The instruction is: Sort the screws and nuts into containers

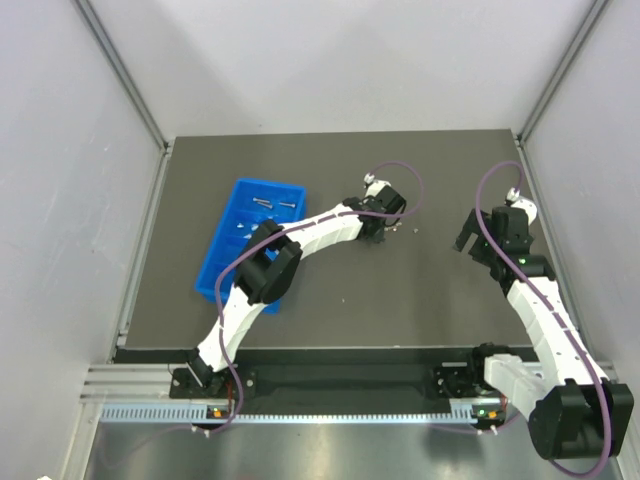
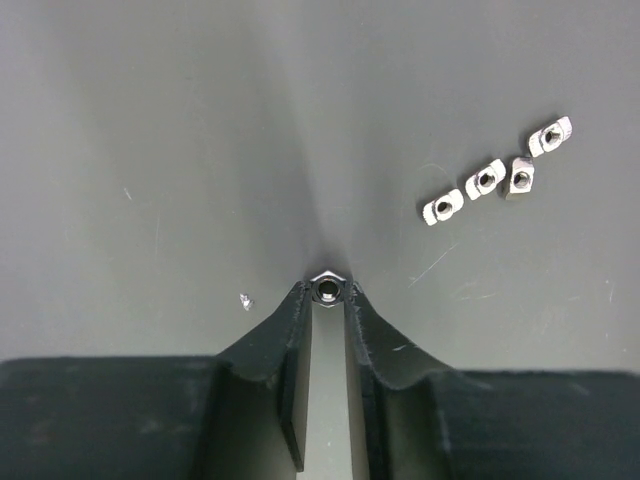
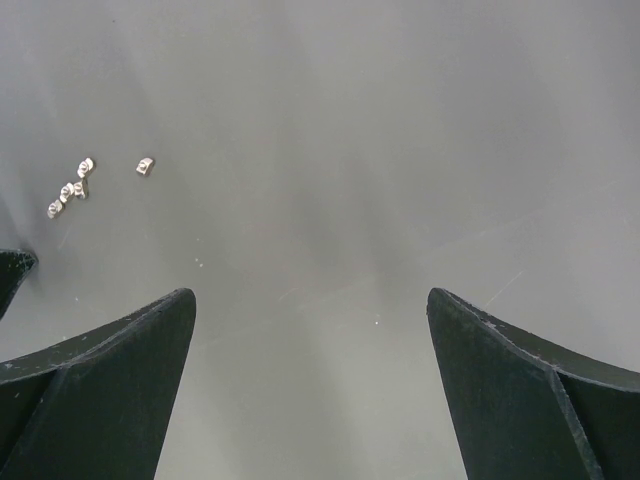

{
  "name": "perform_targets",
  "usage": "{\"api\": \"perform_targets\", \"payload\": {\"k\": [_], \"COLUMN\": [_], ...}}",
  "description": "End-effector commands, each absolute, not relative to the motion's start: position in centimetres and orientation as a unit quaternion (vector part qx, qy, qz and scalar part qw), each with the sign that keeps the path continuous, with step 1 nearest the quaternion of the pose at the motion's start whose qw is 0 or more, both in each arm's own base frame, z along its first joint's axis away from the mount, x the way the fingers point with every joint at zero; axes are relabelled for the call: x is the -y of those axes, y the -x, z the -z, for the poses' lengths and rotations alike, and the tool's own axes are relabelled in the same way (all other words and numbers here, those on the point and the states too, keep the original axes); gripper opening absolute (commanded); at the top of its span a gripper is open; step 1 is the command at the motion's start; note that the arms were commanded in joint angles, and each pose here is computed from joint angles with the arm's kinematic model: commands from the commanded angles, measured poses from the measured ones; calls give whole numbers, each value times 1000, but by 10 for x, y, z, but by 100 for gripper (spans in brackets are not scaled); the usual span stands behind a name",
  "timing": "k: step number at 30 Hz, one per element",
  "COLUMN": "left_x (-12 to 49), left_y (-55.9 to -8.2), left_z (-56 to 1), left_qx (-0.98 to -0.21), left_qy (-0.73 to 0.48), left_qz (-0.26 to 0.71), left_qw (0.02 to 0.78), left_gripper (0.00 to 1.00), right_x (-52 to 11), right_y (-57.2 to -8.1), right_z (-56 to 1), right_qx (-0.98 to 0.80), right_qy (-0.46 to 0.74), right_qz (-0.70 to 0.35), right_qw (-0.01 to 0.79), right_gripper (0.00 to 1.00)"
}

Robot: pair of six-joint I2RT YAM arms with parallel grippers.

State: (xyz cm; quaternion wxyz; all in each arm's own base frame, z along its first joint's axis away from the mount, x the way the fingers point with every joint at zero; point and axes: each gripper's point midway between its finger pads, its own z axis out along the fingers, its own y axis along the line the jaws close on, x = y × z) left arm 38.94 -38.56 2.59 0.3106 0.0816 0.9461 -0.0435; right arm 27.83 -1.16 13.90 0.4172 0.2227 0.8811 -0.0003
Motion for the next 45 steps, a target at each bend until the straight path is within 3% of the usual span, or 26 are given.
{"api": "perform_targets", "payload": {"k": [1, 15, 22, 30, 37, 45], "left_x": [371, 346, 297, 224, 124, 93], "left_y": [-372, -354, -316, -306, -308, -317], "left_z": [12, -49, -87, -156, -144, -117], "left_qx": [-960, -953, -952, -928, -921, -918], "left_qy": [-91, -76, -40, 61, 168, 204], "left_qz": [8, 29, 27, 32, -21, -35], "left_qw": [265, 293, 303, 366, 352, 339], "left_gripper": [15, 10, 10, 12, 12, 13], "right_x": [15, 15, 14, 14, 12, 12], "right_y": [-281, -280, -279, -282, -286, -287], "right_z": [-148, -147, -143, -140, -139, -143], "right_qx": [-872, -873, -875, -877, -878, -878], "right_qy": [-228, -228, -229, -226, -227, -225], "right_qz": [0, 0, -2, -2, -5, -6], "right_qw": [434, 432, 427, 423, 421, 422], "right_gripper": [100, 100, 100, 100, 100, 100]}}
